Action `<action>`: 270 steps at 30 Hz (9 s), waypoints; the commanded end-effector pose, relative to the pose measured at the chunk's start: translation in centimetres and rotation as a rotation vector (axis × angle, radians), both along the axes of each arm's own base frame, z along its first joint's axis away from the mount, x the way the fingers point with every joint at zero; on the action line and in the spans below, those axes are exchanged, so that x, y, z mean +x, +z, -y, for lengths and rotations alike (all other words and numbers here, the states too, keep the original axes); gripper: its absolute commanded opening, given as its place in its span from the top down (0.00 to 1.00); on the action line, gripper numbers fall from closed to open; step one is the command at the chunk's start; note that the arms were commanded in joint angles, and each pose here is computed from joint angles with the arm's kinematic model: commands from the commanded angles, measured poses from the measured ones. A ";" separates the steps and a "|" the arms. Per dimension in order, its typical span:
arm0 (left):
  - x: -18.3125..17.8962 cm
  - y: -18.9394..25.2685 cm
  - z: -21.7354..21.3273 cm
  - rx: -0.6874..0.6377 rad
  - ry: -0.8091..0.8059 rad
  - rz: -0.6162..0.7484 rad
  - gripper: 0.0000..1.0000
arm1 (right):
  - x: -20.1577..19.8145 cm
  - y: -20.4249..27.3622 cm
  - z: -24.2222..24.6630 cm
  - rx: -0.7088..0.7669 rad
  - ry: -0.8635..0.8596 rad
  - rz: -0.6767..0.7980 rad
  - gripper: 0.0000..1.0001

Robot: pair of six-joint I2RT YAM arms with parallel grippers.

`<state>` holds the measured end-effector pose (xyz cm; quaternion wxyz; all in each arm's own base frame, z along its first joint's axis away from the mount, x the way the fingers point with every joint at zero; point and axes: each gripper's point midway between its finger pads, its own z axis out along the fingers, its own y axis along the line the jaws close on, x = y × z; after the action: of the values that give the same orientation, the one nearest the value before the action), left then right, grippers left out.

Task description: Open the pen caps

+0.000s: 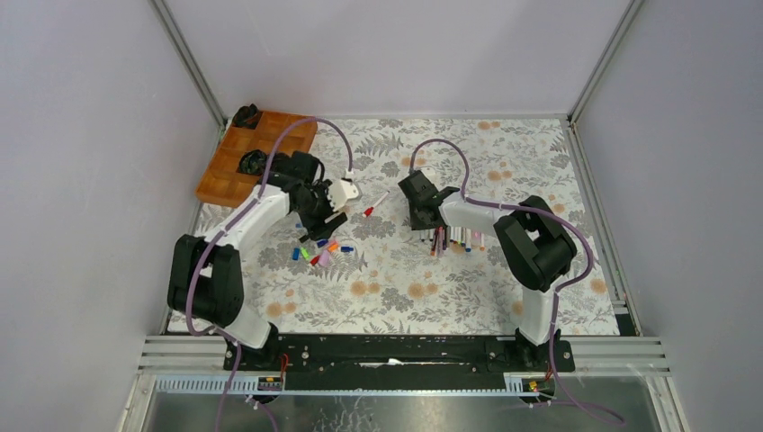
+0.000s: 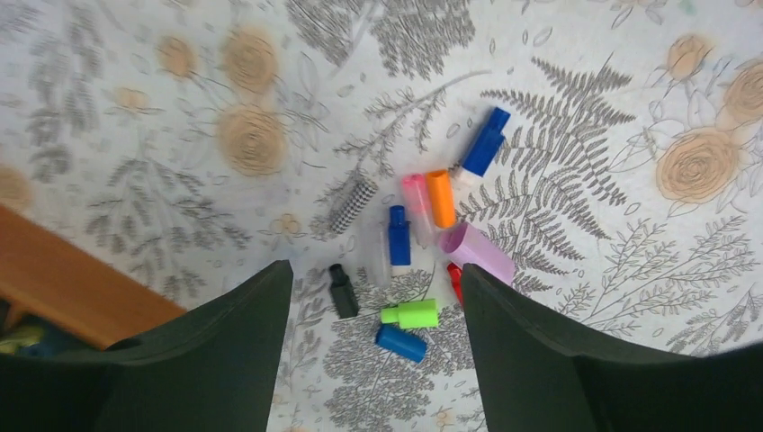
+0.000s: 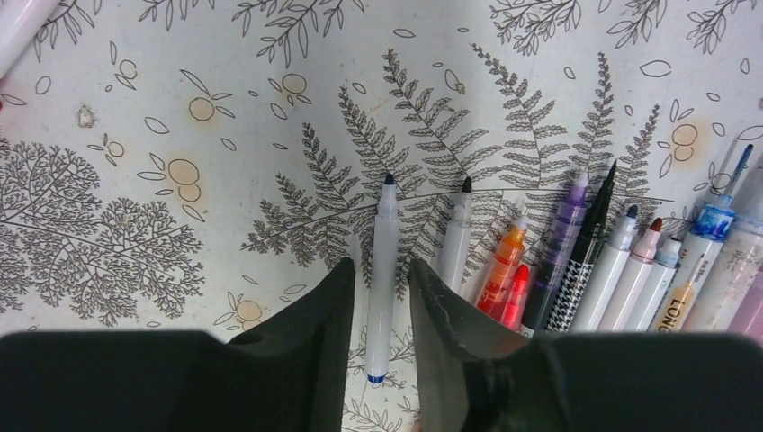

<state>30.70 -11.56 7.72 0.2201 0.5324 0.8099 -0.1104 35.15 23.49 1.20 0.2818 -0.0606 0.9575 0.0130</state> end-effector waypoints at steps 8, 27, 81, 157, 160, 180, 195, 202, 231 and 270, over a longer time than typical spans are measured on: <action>1.4 11.0 0.4 -0.161 0.148 0.082 0.02 | 0.4 4.7 1.1 -0.015 -0.031 0.069 0.60; 2.6 17.0 -0.3 -0.331 0.293 0.251 0.02 | 7.8 5.1 -9.5 0.211 -0.156 -0.022 0.43; 1.6 16.6 0.8 -0.482 0.415 0.091 0.02 | 9.1 9.5 -15.9 0.332 -0.009 0.068 1.00; -8.3 9.7 3.8 -0.054 -0.309 0.267 1.00 | -8.6 22.7 -14.3 1.021 0.445 -0.417 0.49; -8.7 9.1 3.9 0.017 -0.347 0.287 1.00 | -11.0 21.8 -15.4 1.044 0.514 -0.506 0.50; -9.2 8.8 4.9 0.094 -0.431 0.334 1.00 | -17.8 17.6 -18.1 1.008 0.667 -0.764 0.79; -13.1 11.2 6.7 -0.091 -0.497 0.182 0.22 | -20.3 19.6 -15.1 1.039 0.956 -0.627 1.00; -15.0 13.9 7.5 -0.316 -0.530 0.003 0.22 | -22.4 20.8 -13.8 1.127 1.070 -0.577 1.00; -12.9 11.4 7.7 -0.245 -0.492 0.006 1.00 | -20.5 18.7 -16.1 1.088 1.020 -0.546 0.60; -5.3 5.1 -1.2 0.005 -0.311 0.114 1.00 | -13.9 9.5 -5.9 0.599 0.499 -0.275 1.00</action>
<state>24.38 -8.36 13.17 0.2138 0.6941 0.6835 -0.0730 15.95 30.38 11.33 0.0377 -0.2316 0.8520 0.4680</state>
